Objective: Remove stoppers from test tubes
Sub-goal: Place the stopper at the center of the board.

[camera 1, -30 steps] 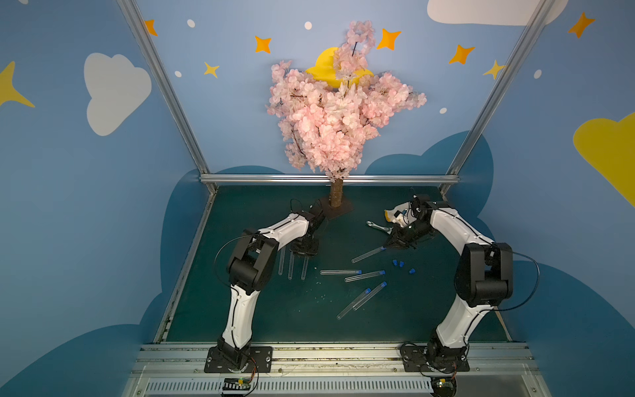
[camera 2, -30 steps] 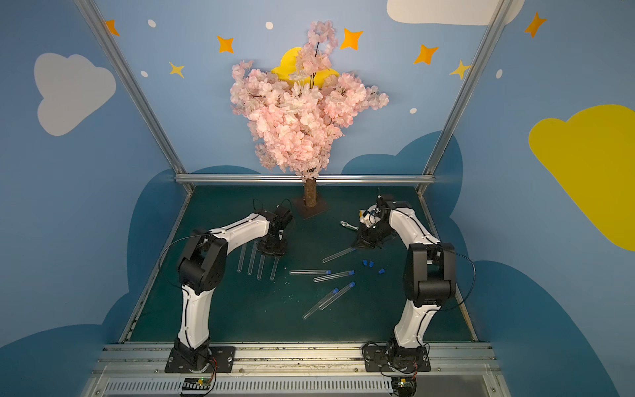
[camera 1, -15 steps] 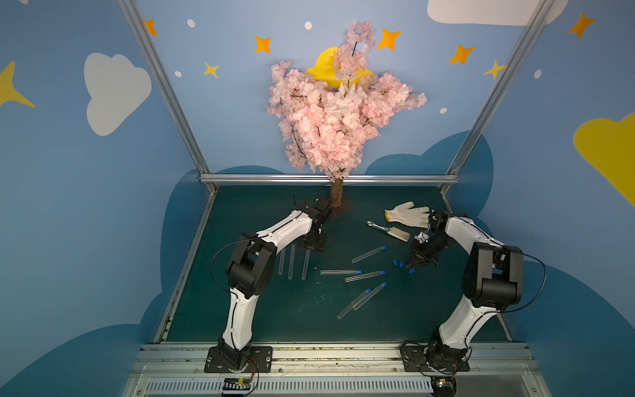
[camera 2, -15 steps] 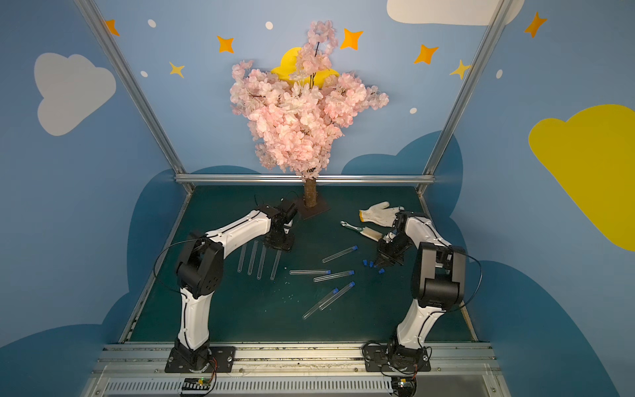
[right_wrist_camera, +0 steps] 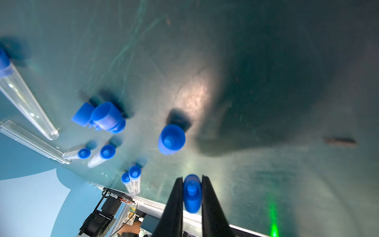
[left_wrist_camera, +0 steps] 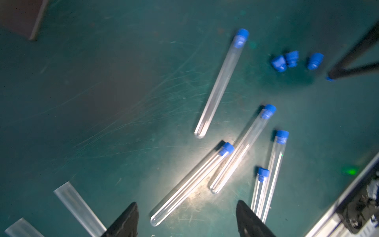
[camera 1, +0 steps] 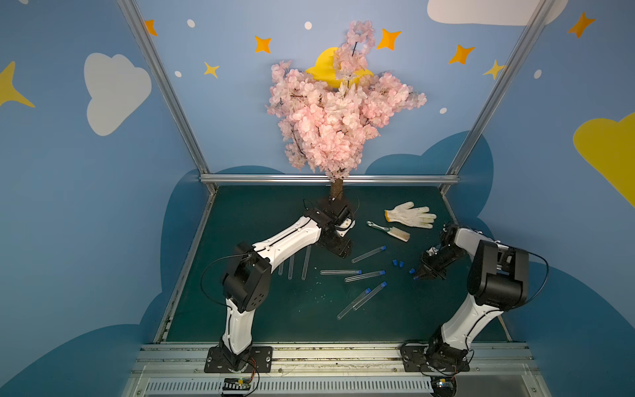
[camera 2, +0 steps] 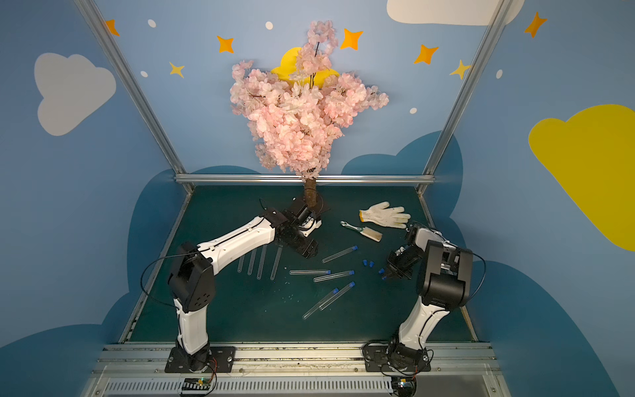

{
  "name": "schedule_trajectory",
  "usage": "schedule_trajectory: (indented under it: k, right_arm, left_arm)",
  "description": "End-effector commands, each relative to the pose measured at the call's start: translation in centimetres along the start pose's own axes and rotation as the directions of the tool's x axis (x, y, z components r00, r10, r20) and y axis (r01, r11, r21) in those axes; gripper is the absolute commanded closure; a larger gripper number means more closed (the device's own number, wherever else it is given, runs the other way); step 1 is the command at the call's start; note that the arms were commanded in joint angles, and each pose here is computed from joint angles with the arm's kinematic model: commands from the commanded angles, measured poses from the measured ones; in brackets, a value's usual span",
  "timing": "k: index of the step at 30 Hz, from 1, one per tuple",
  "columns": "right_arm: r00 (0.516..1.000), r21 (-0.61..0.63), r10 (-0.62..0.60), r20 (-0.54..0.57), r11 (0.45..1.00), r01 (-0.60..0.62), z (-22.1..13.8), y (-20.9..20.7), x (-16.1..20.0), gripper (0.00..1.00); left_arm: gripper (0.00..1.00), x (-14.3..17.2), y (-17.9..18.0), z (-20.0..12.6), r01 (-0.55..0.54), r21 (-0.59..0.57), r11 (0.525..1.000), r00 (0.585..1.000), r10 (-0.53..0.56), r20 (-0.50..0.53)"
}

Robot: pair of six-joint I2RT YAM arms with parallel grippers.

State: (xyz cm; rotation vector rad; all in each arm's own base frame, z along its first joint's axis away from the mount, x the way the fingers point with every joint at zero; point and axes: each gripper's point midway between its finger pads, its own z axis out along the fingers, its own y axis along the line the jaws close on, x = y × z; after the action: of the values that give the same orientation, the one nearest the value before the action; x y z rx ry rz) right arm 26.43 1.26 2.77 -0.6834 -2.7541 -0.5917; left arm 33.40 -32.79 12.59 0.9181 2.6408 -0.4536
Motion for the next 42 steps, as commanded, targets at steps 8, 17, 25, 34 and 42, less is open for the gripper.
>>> schedule_trajectory:
  k: [8,17,25,34,42]
  right_arm:
    - [0.999,-0.016,0.035,-0.015,0.999,-0.035,1.5,-0.6,-1.7,0.93]
    - [0.999,-0.012,0.036,-0.024,0.999,-0.036,2.0,-0.8,-1.8,0.83]
    - [1.000,0.010,0.015,-0.010,1.000,-0.015,1.3,-0.9,-1.8,0.70]
    - [0.999,0.029,-0.030,0.029,0.999,0.029,-1.2,-0.3,-1.6,0.62]
    - [0.995,0.023,-0.070,0.065,0.997,0.069,-3.7,0.8,-0.4,0.54]
  left_arm:
    - [0.24,1.5,-1.9,0.8,-0.145,0.054,0.988,0.989,0.147,-0.033]
    - [0.25,3.9,-0.2,3.5,-0.261,0.019,0.965,0.957,0.262,-0.129]
    - [0.30,4.4,1.0,5.5,-0.271,-0.019,0.962,0.946,0.262,-0.191]
    - [0.35,5.2,0.4,7.1,-0.306,0.010,0.952,0.933,0.302,-0.193]
    - [0.42,5.9,-0.6,8.5,-0.337,0.042,0.941,0.919,0.338,-0.202]
